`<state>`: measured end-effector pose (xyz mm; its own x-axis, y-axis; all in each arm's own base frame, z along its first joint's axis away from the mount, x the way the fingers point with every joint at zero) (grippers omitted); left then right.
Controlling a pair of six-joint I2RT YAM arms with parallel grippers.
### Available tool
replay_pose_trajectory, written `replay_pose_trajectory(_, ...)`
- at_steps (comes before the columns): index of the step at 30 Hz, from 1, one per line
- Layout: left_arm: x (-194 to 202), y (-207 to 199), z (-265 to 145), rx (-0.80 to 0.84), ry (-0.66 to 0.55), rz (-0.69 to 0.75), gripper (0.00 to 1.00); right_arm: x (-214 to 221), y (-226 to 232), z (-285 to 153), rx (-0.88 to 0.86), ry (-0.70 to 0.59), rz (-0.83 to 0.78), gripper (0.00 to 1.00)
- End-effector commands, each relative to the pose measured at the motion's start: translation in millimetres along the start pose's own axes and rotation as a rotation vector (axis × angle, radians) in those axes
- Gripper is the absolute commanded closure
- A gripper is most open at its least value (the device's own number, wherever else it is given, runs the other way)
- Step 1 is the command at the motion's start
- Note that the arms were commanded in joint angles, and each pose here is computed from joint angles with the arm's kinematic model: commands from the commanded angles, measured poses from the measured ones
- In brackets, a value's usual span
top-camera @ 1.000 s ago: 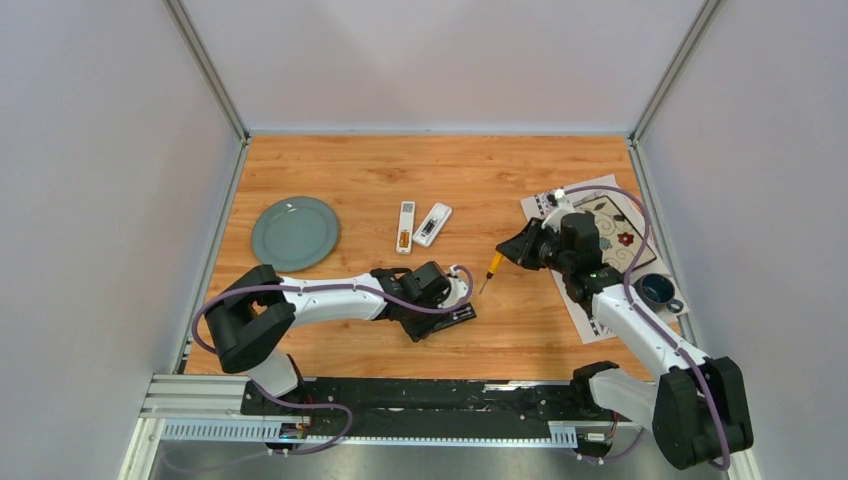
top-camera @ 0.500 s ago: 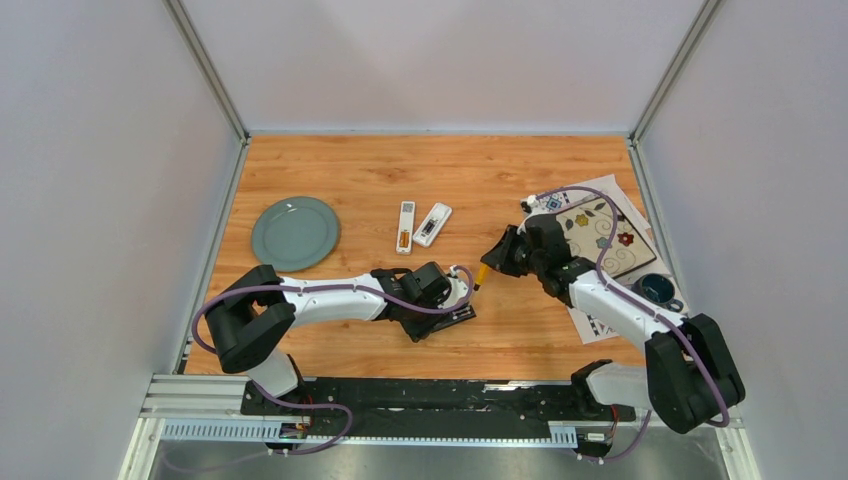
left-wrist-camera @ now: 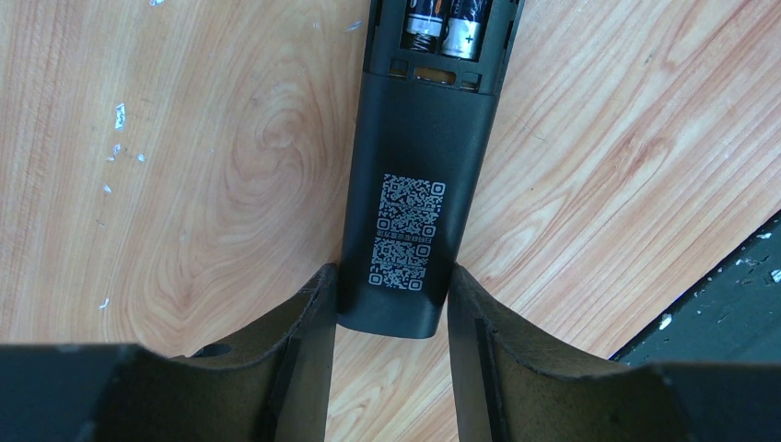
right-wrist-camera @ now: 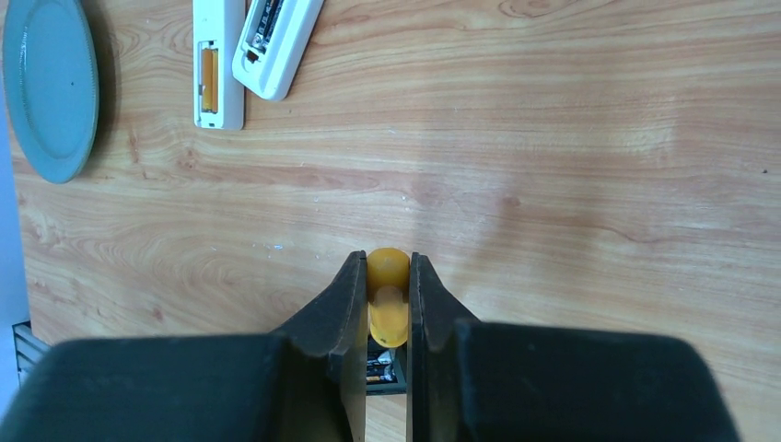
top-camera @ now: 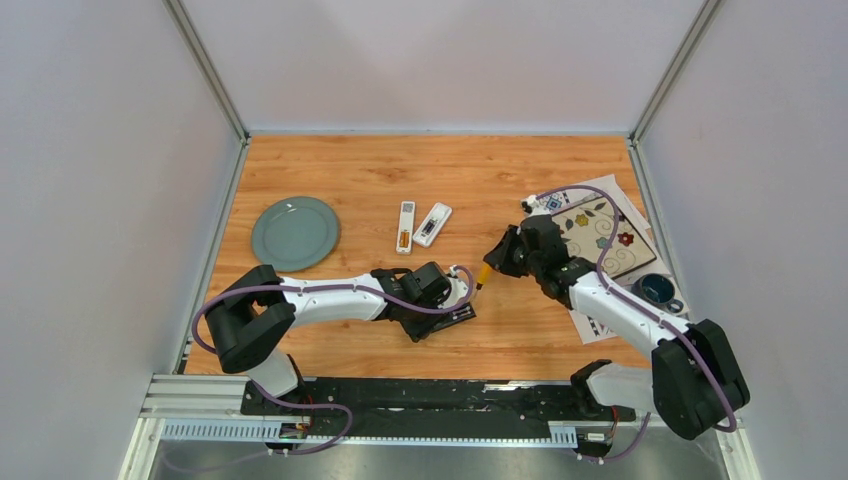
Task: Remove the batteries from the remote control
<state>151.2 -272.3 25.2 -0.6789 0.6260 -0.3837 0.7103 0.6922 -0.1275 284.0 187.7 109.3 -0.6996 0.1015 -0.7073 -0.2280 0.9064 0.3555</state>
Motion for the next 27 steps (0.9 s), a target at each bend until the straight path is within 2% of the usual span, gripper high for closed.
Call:
replay_pose_trajectory(1,18,5,2,-0.032,0.068,-0.018,0.59,-10,0,-7,0.021,-0.044,-0.034,1.00)
replay_pose_trajectory(6,18,5,1,-0.032,0.064,-0.023,0.59,-7,-4,-6,0.076,-0.053,-0.066,1.00)
replay_pose_trajectory(11,18,5,2,-0.032,0.066,-0.024,0.59,-5,4,-4,0.042,-0.058,-0.062,1.00)
replay_pose_trajectory(16,20,5,2,-0.032,0.066,-0.024,0.59,-18,4,-18,0.076,-0.123,-0.072,1.00)
replay_pose_trajectory(21,20,5,2,-0.032,0.066,-0.024,0.59,-28,14,-33,0.020,-0.183,-0.100,1.00)
replay_pose_trajectory(27,19,4,3,-0.031,0.066,-0.018,0.59,-19,18,-26,-0.003,-0.145,-0.112,1.00)
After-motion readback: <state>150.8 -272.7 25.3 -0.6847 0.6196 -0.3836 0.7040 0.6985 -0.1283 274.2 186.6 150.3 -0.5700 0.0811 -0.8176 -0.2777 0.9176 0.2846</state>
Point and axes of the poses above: each gripper's point midway between its finger pads, its own z axis out along the fingers, its own y axis along the line the jaws close on, x = y × z, the point moved 1 cm from there along -z, back along the fingers, and after that the axes turned 15 degrees about -z, right-handed, at the moved point
